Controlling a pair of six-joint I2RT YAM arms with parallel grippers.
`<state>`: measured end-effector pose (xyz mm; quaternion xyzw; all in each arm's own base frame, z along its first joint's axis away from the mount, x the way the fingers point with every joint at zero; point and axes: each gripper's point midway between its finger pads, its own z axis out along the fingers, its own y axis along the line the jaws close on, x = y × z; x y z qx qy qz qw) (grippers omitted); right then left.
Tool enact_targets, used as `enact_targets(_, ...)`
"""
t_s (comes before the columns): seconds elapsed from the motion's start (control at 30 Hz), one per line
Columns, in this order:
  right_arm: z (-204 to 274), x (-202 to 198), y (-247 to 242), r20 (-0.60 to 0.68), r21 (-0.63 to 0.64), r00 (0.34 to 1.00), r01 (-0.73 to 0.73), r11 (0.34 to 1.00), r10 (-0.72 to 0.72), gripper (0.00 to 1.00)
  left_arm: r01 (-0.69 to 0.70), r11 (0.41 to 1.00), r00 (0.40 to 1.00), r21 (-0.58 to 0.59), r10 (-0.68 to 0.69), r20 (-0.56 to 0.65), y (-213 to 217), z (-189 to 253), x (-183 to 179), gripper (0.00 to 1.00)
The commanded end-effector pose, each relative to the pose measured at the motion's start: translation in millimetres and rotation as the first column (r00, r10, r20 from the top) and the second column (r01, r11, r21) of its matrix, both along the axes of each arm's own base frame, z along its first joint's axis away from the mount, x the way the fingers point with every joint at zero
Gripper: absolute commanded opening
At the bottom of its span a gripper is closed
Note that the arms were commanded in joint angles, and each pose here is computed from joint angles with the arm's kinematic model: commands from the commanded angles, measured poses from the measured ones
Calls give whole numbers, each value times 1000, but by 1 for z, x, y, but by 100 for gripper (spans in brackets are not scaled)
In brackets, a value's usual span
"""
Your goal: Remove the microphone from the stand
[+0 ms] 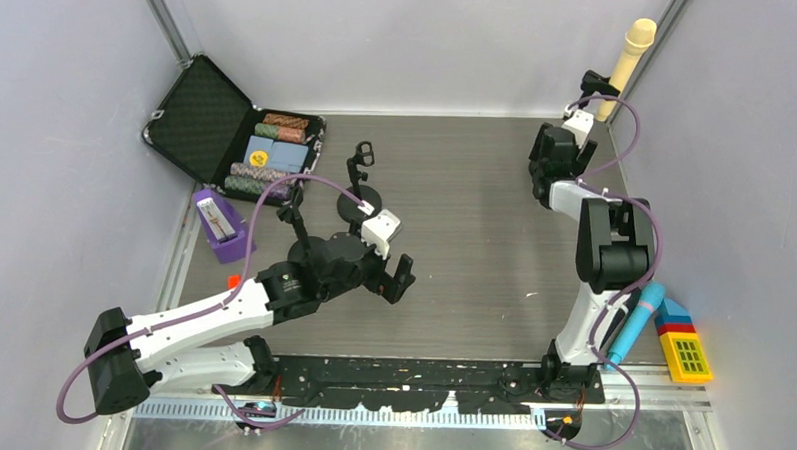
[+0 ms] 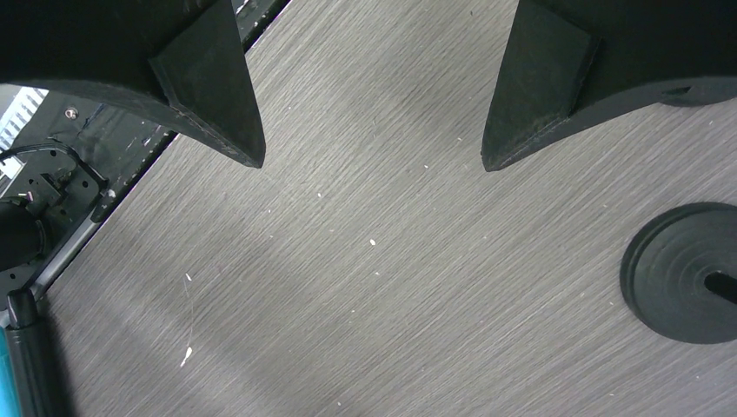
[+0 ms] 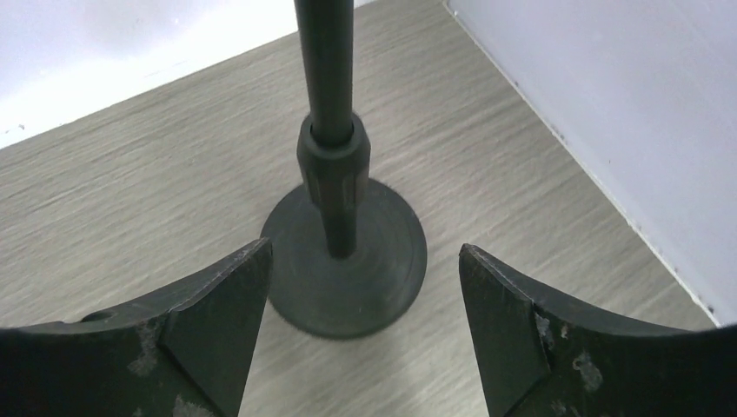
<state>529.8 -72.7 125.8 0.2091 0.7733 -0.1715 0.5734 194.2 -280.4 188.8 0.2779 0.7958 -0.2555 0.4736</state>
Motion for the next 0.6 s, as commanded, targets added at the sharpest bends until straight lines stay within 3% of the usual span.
enact_targets(0.0, 44, 32, -11, 154, -51, 988, -21, 998, 29, 85, -3, 1000, 1000, -31, 4, 31, -1, 14, 3, 99)
enact_targets(0.27, 23, 64, -16, 149, -75, 982, -103, 992, 113, 82, -5, 1000, 1000, -26, 6, 29, 0, 13, 3, 99)
enact_targets(0.57, 22, 81, -11, 154, -76, 971, -175, 982, 185, 52, -16, 999, 999, -28, 17, 41, 7, 17, 3, 99)
